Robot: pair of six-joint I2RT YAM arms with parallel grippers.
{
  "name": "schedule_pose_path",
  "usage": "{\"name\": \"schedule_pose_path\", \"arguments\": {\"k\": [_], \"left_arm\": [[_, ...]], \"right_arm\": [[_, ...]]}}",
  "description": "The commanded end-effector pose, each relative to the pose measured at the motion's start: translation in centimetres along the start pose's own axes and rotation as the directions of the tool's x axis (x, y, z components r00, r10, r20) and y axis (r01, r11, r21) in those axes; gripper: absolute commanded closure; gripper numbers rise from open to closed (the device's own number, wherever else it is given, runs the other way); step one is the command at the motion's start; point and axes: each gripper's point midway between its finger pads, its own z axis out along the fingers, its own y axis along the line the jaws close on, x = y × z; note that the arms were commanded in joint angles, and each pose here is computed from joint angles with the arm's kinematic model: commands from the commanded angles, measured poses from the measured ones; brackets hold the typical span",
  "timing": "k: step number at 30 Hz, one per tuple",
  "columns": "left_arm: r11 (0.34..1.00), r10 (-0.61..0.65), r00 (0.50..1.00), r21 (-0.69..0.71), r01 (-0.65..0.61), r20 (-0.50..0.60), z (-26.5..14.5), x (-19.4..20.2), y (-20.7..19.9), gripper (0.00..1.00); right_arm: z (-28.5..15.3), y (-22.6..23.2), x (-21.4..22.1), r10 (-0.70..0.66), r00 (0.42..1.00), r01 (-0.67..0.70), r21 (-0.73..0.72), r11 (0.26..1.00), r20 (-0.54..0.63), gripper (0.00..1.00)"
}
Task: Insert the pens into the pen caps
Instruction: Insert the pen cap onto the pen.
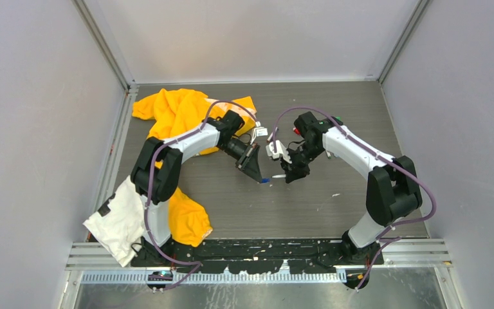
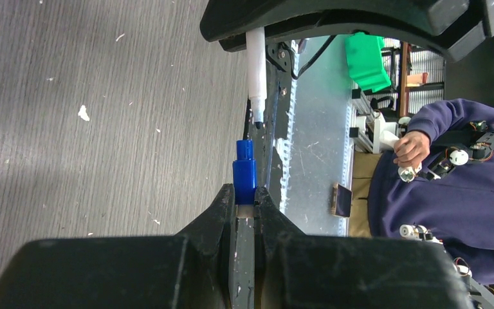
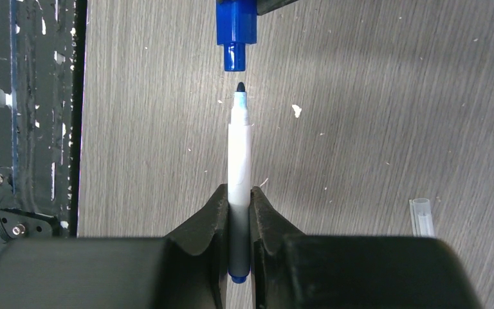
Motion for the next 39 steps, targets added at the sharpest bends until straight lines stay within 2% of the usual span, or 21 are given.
{"name": "schedule_pose_path", "arguments": {"k": [1, 39], "left_arm": [[0.999, 0.051, 0.998, 0.001, -0.051, 0.033, -0.7, -0.9, -1.4, 0.99], [0.999, 0.053, 0.998, 0.003, -0.053, 0.044, -0.7, -1.0, -1.4, 1.00]], "right_arm": [[-1.0, 0.1, -0.9, -0.025, 0.999, 0.024, 0.036, 0.999, 0.024, 0.99], [0.1, -0.1, 0.2, -0.011, 1.000, 0.013, 0.044, 0.999, -0.027, 0.99]]}}
